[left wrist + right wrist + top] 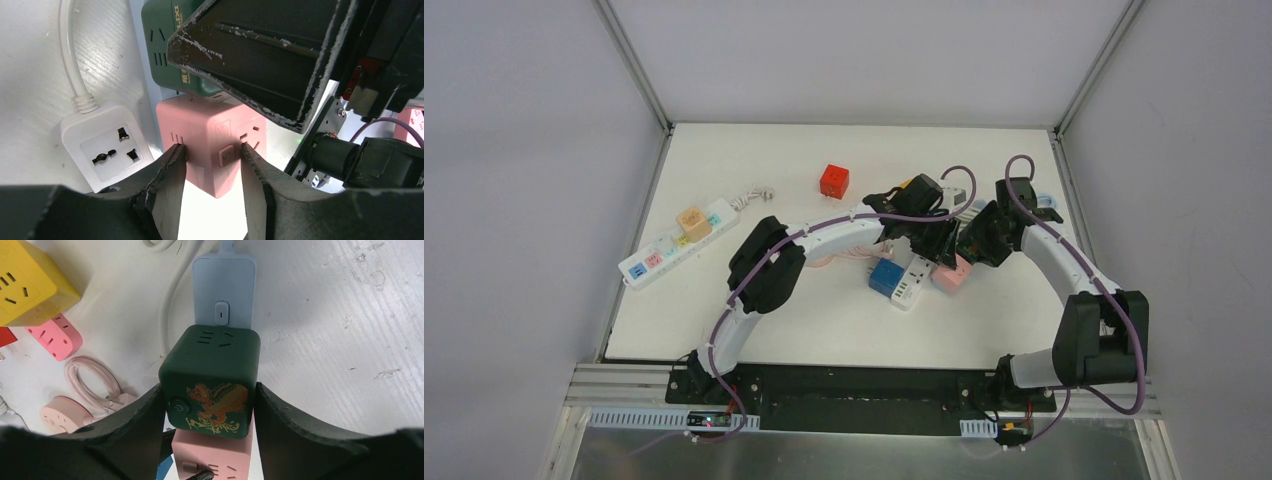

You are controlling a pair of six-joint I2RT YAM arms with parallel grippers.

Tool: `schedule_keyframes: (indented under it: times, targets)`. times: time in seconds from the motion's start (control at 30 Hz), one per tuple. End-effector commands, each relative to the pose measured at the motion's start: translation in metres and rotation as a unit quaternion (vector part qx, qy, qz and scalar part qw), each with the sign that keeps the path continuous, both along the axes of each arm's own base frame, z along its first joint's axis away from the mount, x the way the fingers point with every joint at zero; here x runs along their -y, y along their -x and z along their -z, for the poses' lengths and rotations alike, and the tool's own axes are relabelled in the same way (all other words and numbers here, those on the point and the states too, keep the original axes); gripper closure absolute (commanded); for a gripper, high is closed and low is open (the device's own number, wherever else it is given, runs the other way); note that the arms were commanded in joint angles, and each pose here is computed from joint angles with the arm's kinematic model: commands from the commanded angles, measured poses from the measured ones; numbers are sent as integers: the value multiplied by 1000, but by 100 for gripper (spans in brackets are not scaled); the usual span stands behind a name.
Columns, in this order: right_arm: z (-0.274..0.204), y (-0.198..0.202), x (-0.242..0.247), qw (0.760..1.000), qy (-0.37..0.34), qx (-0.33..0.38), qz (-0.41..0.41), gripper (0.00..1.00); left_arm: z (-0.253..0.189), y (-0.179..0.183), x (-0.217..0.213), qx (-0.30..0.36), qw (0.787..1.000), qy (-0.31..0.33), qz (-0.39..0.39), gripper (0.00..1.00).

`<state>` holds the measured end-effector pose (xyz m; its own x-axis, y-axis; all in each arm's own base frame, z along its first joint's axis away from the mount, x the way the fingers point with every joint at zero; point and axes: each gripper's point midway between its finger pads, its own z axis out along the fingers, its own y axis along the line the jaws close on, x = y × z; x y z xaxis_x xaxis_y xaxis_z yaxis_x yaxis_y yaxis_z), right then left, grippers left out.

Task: Pull the plug off the socket

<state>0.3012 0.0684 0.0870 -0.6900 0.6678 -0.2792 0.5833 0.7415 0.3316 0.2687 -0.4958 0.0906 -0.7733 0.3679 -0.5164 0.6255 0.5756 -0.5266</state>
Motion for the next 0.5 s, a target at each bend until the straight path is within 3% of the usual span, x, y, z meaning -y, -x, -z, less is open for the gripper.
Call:
schedule_keyframes:
  times: [0.0,0.1,0.23,0.47]
  targets:
    - [-1,7,-16,999,-29,8,-23,100,89,20,-47,-23,988,-149,21,64]
    - [-13,1,-21,997,-70,14,-10,100,92,21,-50,-24,987,-154,24,65]
    - [-44,-4,-49,979,-198,0,-39,100,94,23,-53,-24,987,-156,28,65]
    - [-37,-9,-41,989,-128,28,-64,100,99,25,-58,-28,986,-163,31,66]
